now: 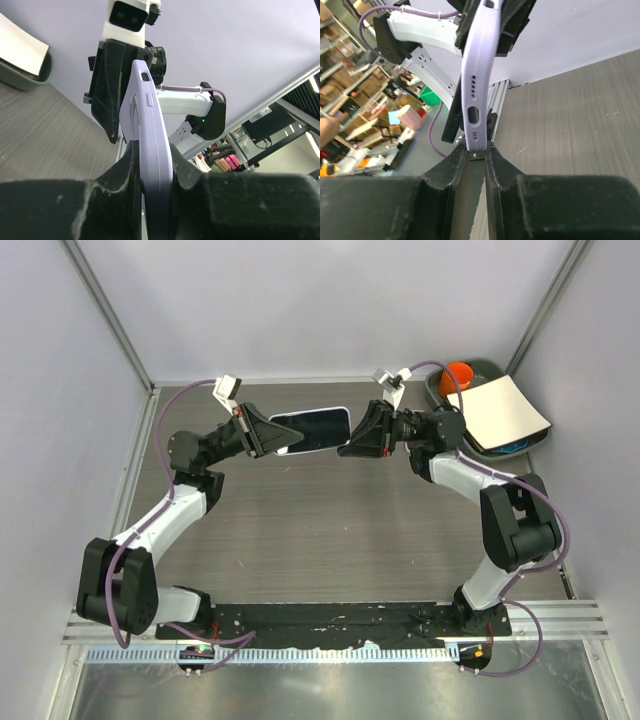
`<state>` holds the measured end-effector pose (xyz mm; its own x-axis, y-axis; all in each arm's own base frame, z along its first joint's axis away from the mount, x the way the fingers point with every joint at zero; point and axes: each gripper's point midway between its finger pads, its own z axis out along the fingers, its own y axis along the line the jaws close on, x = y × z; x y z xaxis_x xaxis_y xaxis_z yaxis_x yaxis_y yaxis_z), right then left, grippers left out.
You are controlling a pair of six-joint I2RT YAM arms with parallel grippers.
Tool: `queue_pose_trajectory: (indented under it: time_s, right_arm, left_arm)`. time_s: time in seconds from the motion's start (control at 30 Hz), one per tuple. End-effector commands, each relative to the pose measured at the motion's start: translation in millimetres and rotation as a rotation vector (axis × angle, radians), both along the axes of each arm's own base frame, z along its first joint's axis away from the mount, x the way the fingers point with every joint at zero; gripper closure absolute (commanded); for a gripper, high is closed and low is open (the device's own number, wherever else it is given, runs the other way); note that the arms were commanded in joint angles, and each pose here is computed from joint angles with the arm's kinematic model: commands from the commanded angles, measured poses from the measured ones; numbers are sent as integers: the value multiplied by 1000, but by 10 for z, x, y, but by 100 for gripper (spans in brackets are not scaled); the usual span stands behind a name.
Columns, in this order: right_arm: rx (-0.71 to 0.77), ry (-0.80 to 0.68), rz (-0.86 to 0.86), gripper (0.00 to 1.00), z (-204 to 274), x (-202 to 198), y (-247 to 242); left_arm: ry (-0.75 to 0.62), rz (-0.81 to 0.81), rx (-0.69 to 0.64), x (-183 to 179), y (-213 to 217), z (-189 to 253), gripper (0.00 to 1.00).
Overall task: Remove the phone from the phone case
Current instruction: Remove the phone case from the phone.
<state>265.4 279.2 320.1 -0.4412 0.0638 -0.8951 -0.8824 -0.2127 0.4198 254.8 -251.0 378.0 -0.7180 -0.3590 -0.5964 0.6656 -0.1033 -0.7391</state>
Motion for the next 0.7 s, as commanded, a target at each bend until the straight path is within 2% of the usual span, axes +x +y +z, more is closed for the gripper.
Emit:
queue_pose_trajectory:
  time_s: [0.0,0.2,0.37,0.67]
  right_arm:
    - [185,-5,-116,97,211,326,-14]
    - [204,37,-126,98,254,371,-15]
    - [229,161,-143,98,268,550,-40]
    - [274,188,-176,98,465,551,-182]
  left_arm:
    - [-197,-298,20,-961,-75,300,100]
    - [-204,-305,17,-985,-74,309,100]
    - [-208,-311,19,-1007,-74,306,100]
    - [-226,-291,17,-974,-81,257,100]
